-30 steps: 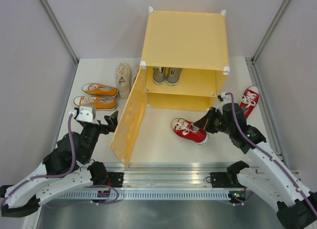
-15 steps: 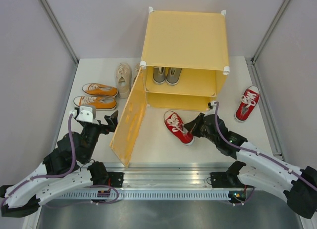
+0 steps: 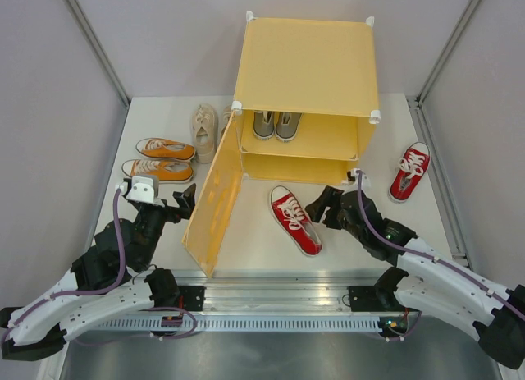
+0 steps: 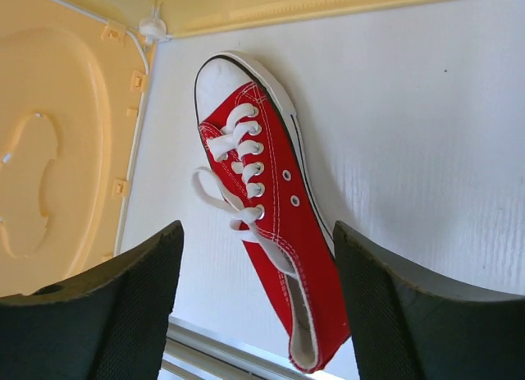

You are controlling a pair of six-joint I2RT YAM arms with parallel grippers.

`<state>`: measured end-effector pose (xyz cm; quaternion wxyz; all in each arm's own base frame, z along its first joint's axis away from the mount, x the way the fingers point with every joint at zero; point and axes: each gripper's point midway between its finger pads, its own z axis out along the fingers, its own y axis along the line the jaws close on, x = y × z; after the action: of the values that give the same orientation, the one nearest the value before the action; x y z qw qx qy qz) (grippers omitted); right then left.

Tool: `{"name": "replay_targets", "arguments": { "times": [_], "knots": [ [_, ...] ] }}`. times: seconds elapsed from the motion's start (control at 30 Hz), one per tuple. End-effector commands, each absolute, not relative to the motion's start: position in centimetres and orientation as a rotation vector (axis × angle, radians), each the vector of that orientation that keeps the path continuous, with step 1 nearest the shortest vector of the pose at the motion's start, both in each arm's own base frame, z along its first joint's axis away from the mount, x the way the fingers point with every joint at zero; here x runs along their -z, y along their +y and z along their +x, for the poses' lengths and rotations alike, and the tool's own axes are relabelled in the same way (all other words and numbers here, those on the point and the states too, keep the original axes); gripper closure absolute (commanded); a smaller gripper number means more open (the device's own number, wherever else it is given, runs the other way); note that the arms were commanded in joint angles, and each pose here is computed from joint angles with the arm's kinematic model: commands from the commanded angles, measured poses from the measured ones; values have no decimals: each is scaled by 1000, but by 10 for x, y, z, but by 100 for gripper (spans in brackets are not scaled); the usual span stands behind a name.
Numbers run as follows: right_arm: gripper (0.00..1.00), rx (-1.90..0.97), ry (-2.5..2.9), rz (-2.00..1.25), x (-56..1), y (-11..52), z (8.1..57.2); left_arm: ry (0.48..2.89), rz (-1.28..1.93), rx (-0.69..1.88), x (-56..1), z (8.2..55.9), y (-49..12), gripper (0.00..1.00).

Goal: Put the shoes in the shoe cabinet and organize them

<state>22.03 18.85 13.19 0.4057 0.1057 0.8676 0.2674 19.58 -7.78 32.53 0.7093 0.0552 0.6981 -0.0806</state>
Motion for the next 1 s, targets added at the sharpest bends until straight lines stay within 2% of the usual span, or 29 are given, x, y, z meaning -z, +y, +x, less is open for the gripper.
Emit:
{"name": "replay_targets", "arguments": {
  "times": [0.0, 0.2, 0.37, 0.63, 0.97],
  "knots": [
    [20, -619, 2220, 88, -129, 193, 216, 1542, 110, 205, -330, 196, -81, 0],
    [12, -477, 2236, -83, -106, 209, 205, 1542, 108, 204, -330, 196, -80, 0],
    [11, -371, 2247, -234, -82, 228, 198, 1542, 111, 204, -330, 196, -80, 0],
    [10, -212, 2217, -276, -61, 236, 198, 1547, 117, 198, -328, 197, -82, 0],
    [11, -205, 2235, -275, -40, 239, 196, 1548, 124, 201, -328, 197, -84, 0]
  ]
}}
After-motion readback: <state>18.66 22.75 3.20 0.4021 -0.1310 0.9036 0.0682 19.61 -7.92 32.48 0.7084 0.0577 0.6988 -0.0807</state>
